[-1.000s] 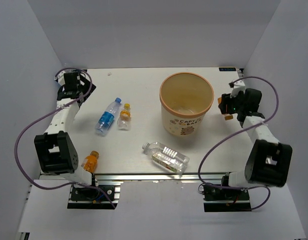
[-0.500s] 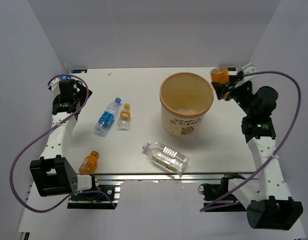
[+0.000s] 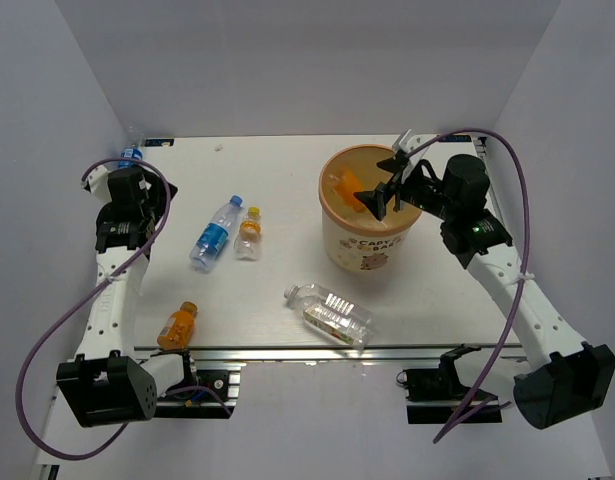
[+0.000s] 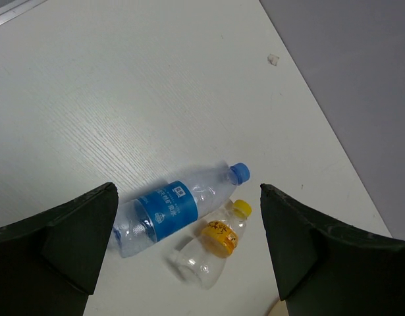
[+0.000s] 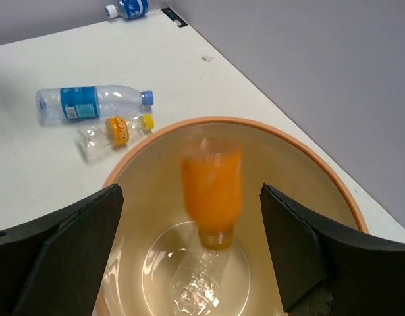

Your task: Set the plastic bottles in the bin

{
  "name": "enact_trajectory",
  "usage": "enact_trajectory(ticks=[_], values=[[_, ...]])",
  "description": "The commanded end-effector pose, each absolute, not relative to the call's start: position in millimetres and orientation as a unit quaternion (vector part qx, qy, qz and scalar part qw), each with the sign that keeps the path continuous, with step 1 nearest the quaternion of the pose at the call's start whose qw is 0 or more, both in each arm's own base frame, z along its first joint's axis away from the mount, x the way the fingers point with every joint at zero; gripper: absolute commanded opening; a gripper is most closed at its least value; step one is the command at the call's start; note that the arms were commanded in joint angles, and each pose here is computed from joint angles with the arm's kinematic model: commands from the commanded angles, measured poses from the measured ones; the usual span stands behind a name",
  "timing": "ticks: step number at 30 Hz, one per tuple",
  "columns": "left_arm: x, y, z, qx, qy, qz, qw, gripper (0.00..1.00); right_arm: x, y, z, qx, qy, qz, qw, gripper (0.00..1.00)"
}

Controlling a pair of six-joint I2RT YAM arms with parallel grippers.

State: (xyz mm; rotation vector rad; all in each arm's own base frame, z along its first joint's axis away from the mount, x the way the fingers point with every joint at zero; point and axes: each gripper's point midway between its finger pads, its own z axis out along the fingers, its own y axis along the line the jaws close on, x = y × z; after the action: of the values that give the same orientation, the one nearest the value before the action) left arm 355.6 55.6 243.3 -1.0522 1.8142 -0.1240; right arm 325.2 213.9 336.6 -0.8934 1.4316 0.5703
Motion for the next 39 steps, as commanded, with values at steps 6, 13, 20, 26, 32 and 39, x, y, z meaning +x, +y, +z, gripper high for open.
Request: enact_trajectory(ticks=[6,13,20,26,32,39], values=[[346,61,246,-0.446,0.741,-0.039,0.5,0.98,296,233,397,-0.431,0.565,0.237,0.663,0.89],[342,66,234,-0.46,0.747,-0.017,0.479,0.98,266,290,336,-0.461,0.675,0.209,0.537,0.89],[343,63,225,-0.458,0.756,-0.017,0.466,0.98,241,347,248,-0.533,0.726,0.16,0.404,0.89],[345,62,220,-0.458,0.761,-0.018,0.46,0.98,227,384,174,-0.596,0.728,0.14,0.308,0.89],[345,63,216,-0.46,0.762,-0.015,0.455,0.98,220,398,113,-0.61,0.747,0.117,0.236,0.89],[341,65,214,-0.463,0.761,-0.008,0.454,0.98,206,404,80,-0.602,0.76,0.141,0.2,0.89]])
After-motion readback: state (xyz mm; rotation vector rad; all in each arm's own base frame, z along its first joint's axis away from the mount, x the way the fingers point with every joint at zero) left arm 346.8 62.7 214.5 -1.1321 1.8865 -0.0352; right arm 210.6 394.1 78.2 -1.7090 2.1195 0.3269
